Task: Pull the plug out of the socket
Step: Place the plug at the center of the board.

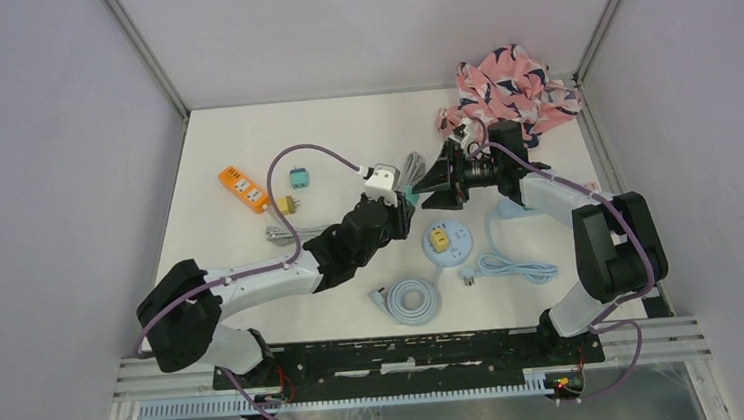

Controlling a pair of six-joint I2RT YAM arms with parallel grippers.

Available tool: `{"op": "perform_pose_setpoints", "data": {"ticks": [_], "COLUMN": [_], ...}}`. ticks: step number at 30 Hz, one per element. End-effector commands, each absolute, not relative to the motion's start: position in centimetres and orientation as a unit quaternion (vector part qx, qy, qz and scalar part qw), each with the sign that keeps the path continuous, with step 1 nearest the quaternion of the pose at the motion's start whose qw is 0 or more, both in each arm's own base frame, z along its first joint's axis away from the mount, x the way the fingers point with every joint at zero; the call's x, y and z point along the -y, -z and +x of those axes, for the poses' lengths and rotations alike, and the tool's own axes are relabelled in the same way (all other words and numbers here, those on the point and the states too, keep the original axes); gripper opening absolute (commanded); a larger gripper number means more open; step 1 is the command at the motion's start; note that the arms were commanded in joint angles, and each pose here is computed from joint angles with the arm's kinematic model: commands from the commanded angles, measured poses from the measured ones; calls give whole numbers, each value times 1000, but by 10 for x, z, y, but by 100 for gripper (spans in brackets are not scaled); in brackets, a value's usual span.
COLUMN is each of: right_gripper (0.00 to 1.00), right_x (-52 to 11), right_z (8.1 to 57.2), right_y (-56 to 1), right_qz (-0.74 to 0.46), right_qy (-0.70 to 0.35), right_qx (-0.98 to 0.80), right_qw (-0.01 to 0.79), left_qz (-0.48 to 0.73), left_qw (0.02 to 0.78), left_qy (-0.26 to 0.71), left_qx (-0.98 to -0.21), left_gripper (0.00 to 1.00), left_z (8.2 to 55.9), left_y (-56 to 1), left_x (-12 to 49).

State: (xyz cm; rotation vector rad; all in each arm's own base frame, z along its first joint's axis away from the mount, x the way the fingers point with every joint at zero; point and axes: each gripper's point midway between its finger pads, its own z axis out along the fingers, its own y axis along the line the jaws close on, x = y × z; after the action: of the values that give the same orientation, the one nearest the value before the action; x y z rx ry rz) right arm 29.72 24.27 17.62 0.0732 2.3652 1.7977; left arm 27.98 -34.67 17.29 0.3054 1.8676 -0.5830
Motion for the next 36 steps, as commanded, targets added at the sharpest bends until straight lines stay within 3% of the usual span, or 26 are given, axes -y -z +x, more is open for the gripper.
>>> {"op": "perform_pose_setpoints", "data": {"ticks": [1,4,5,19,29,36], "right_gripper": [85,99,99,100,100,100], "right_x": [-241,-238,-236,-229,-228,-227], "right_z": [299,301,302,308,309,309], "right_y": [-195,-198,-198,-195,-195,-196], "right_qz": [-19,-21,-19,-21,-23,-25], "right_qy": [-609,-608,-607,-601,-600,-600], "right_qx": [-785,-785,-785,-787,-787,-786], "right_qw": [113,121,122,137,142,144], "left_qz": [76,46,30,-251,-358,-360], "left_qw": [576,570,568,540,520,510], "left_qy": [264,259,258,224,159,147], "left_qx": [-770,-779,-781,-772,-760,-767], "left_gripper": [3,3,3,3,3,3], "left_z": [286,287,288,315,335,354], "left_y": [-192,-179,-176,-123,-112,-110], "left_x": [321,295,285,102,48,41]}}
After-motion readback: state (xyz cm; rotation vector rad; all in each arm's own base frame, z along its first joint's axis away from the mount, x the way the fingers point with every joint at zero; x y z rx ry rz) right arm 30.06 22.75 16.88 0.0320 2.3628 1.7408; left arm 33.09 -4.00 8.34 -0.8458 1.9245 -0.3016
